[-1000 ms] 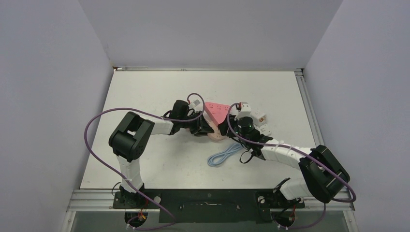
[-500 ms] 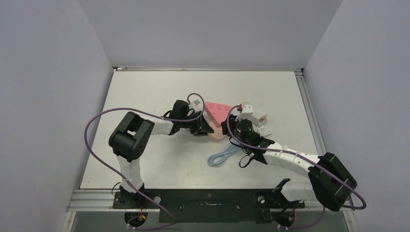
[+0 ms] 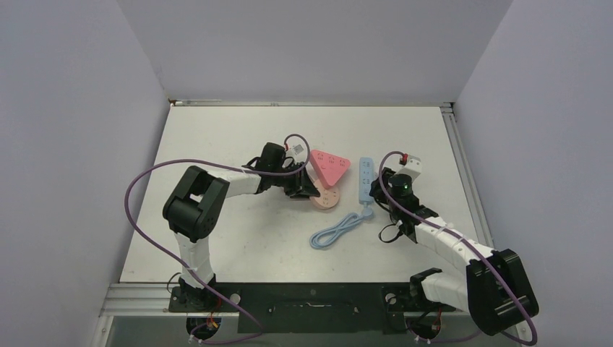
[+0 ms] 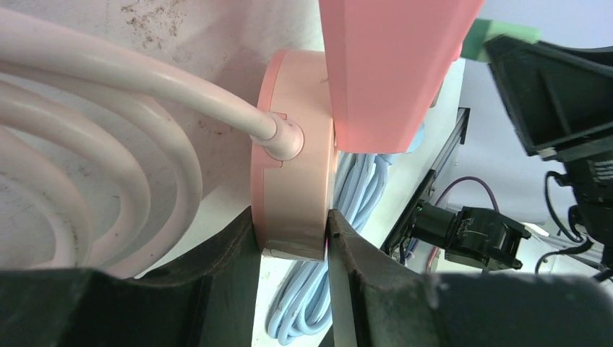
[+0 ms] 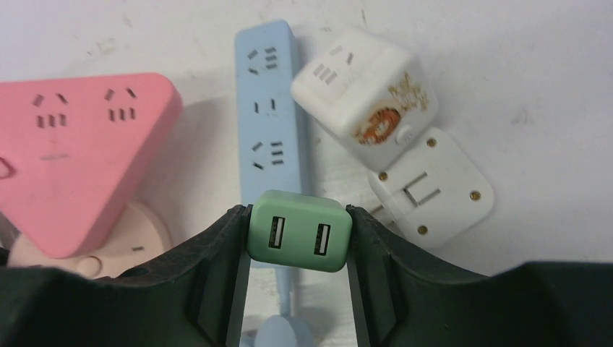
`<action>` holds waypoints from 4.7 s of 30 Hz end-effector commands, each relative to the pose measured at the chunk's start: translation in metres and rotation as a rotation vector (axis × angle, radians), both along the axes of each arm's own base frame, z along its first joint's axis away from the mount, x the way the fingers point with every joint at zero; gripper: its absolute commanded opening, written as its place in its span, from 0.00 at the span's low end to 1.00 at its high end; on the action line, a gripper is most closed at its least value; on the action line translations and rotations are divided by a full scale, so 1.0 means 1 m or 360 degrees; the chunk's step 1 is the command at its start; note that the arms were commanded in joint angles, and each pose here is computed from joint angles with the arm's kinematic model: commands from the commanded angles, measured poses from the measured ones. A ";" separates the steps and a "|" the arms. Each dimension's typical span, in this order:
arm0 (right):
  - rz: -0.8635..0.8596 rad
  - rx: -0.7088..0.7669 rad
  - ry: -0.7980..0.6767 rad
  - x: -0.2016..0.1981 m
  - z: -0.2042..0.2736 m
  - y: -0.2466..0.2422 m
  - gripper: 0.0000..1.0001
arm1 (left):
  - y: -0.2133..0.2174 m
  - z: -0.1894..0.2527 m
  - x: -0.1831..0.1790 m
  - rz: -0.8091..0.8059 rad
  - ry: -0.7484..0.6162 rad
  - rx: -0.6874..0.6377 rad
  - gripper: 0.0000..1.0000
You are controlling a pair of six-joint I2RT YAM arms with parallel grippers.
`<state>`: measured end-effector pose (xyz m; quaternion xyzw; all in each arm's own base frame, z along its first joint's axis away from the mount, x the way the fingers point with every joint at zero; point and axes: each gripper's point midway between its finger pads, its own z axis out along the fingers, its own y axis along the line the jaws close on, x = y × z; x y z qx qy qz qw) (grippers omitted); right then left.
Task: Pull the plug off the socket
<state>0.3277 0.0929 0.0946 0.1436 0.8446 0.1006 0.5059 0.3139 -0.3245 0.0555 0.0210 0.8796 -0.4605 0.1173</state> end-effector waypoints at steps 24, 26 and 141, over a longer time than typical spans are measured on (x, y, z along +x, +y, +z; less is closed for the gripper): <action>0.0363 0.0138 -0.0195 -0.008 0.040 0.016 0.91 | 0.003 0.024 0.002 -0.0381 -0.0198 0.0090 0.00; 0.0562 0.0143 -0.0265 -0.008 0.055 0.034 0.90 | 0.010 0.019 0.003 -0.0449 -0.0204 0.0158 0.00; 0.1981 0.0704 -0.0028 -0.037 0.035 0.195 0.05 | 0.070 -0.025 -0.006 -0.0761 -0.0043 0.0373 0.27</action>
